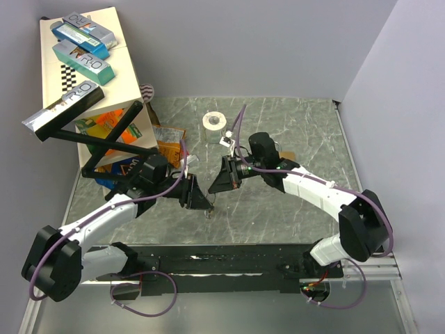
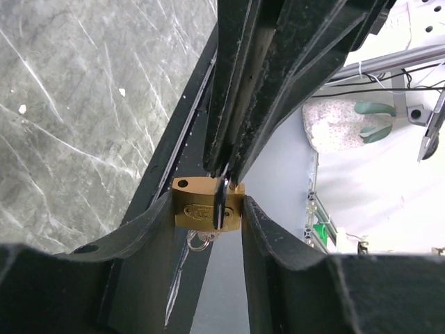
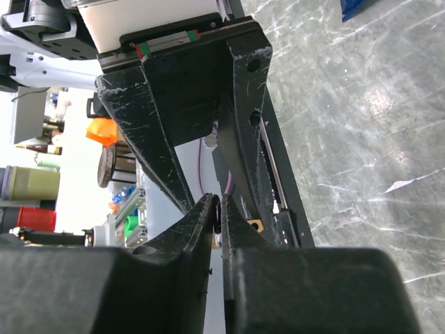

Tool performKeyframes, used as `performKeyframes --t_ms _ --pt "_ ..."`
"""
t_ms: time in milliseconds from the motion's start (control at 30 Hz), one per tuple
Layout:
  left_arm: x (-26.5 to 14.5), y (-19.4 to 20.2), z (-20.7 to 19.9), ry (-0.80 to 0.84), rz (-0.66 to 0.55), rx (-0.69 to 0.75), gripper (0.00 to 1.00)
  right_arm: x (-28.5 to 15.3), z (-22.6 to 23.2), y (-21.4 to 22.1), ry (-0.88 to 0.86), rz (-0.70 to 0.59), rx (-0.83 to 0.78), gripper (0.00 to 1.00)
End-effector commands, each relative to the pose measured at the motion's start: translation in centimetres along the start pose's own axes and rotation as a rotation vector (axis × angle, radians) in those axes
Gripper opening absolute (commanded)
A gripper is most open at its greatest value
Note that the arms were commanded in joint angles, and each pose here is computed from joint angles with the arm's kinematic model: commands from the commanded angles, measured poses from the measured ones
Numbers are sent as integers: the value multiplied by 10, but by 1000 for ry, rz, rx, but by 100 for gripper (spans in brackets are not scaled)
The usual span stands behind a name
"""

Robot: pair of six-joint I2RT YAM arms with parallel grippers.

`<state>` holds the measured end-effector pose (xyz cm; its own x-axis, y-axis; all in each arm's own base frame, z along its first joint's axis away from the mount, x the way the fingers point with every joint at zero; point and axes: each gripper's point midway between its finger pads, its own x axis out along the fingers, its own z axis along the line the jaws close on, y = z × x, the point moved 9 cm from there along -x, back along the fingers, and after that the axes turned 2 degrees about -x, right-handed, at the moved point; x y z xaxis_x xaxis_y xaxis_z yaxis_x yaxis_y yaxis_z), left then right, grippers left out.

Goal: Unlock with the key

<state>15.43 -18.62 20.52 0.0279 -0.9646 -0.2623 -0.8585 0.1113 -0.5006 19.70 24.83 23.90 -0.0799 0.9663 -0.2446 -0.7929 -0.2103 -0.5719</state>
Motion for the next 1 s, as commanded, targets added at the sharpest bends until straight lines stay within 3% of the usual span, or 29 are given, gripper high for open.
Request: performKeyframes --t_ms 0,200,400,600,667,767,800,833,933,967 --pt "2 -8 -4 53 -27 46 1 3 3 -1 -54 26 -34 14" --pt "5 -9 -1 64 -37 37 1 4 -2 4 -55 33 -21 3" --pt "6 -11 0 75 -46 29 1 4 -3 8 -56 43 -11 21" --pt "5 -12 2 71 -57 25 1 3 -3 11 -43 59 -13 27" --pt "5 -12 2 72 -58 23 1 2 -4 12 -37 58 -12 24" --pt "5 -11 4 66 -55 10 3 1 -4 12 -38 50 -13 7" --pt "5 -11 6 60 -54 4 11 1 -6 11 -21 43 -11 0" --pt "6 -11 10 47 -52 -14 36 0 -8 13 -2 49 -6 0" --pt "4 -12 16 11 -69 -29 76 -7 -22 19 60 35 15 0" --pt "3 -11 18 -11 -71 -41 79 -11 -27 21 77 36 38 0"
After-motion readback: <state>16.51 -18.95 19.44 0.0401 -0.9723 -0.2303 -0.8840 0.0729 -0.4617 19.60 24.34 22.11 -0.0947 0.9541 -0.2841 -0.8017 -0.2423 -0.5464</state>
